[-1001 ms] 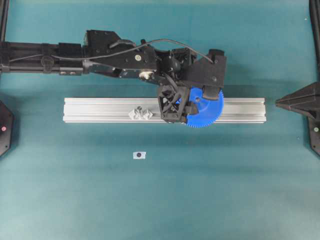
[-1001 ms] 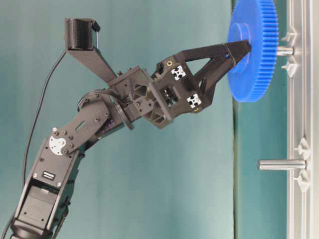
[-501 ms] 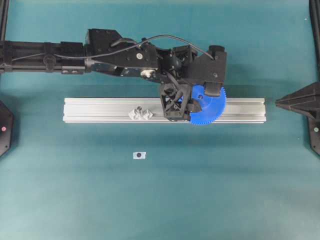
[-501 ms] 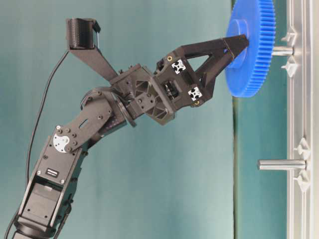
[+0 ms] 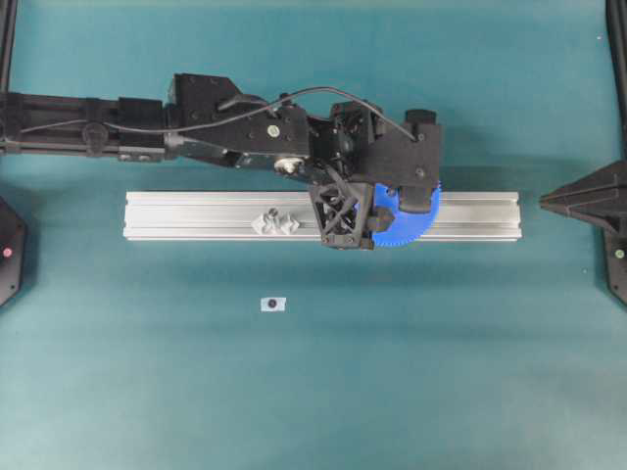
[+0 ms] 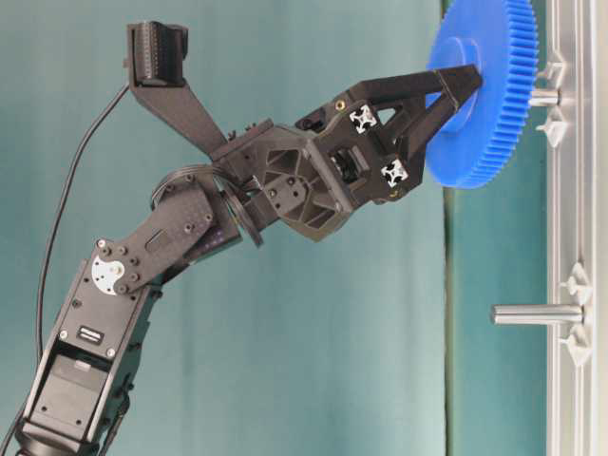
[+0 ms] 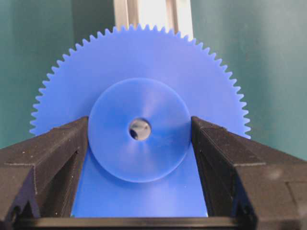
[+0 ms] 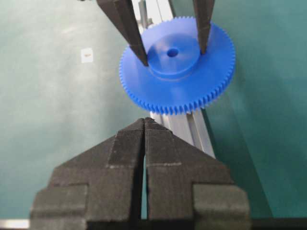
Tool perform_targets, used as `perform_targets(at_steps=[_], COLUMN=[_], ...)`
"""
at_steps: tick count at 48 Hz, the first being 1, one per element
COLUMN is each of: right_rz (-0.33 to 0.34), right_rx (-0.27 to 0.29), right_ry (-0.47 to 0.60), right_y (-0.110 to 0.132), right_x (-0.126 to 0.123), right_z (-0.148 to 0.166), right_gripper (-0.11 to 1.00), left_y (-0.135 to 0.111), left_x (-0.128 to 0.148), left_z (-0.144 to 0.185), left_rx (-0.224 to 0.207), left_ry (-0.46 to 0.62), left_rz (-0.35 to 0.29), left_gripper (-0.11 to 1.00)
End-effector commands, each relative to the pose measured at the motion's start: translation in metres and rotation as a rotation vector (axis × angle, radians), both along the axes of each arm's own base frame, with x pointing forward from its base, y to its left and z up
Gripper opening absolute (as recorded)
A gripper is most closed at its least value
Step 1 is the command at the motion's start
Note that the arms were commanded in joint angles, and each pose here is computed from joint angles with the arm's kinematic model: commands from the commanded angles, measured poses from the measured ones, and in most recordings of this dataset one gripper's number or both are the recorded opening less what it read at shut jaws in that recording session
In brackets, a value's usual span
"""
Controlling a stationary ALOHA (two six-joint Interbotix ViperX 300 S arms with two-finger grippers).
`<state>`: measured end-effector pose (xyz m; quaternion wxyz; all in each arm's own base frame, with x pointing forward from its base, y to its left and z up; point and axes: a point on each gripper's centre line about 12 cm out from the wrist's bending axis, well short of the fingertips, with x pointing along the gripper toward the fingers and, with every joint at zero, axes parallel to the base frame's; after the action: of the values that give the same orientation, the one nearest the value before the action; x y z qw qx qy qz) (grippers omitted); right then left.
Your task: Find the location of the shaft and insert the large gear.
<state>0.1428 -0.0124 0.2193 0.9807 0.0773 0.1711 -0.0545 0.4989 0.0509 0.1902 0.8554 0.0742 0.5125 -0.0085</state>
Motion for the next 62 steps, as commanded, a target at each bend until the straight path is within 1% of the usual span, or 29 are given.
perform_targets(at_steps=[1, 18, 30, 43, 54, 58, 62], right_rz=[-0.006, -0.006, -0.006, -0.006, -0.006, -0.006, -0.006], right_rx=[0.007, 0.007, 0.006, 0.007, 0.008, 0.008, 0.008], right_ry=[-0.013, -0.013, -0.011, -0.013, -0.01, -0.008, -0.007], right_y=[-0.001, -0.001, -0.001, -0.001, -0.001, -0.001, -0.001], right_x=[0.002, 0.002, 0.002, 0.002, 0.001, 0.001, 0.001], right_z=[0.004, 0.004, 0.004, 0.004, 0.003, 0.002, 0.002], right_gripper=[-0.01, -0.01, -0.01, -0.01, -0.01, -0.01, -0.01], left_y=[-0.005, -0.013, -0.02, -0.024, -0.024, -0.021, -0.01], left_x=[-0.003, -0.003, 0.0, 0.0, 0.0, 0.0, -0.001], left_z=[0.013, 0.015, 0.017, 0.019, 0.016, 0.015, 0.015], left_rx=[-0.003, -0.013, -0.037, -0.041, -0.04, -0.038, -0.036], left_ry=[-0.013, -0.028, -0.06, -0.064, -0.057, -0.055, -0.054], left_rz=[0.001, 0.003, 0.033, 0.032, 0.03, 0.033, 0.052], left_gripper=[0.72, 0.72, 0.72, 0.72, 0.72, 0.72, 0.72])
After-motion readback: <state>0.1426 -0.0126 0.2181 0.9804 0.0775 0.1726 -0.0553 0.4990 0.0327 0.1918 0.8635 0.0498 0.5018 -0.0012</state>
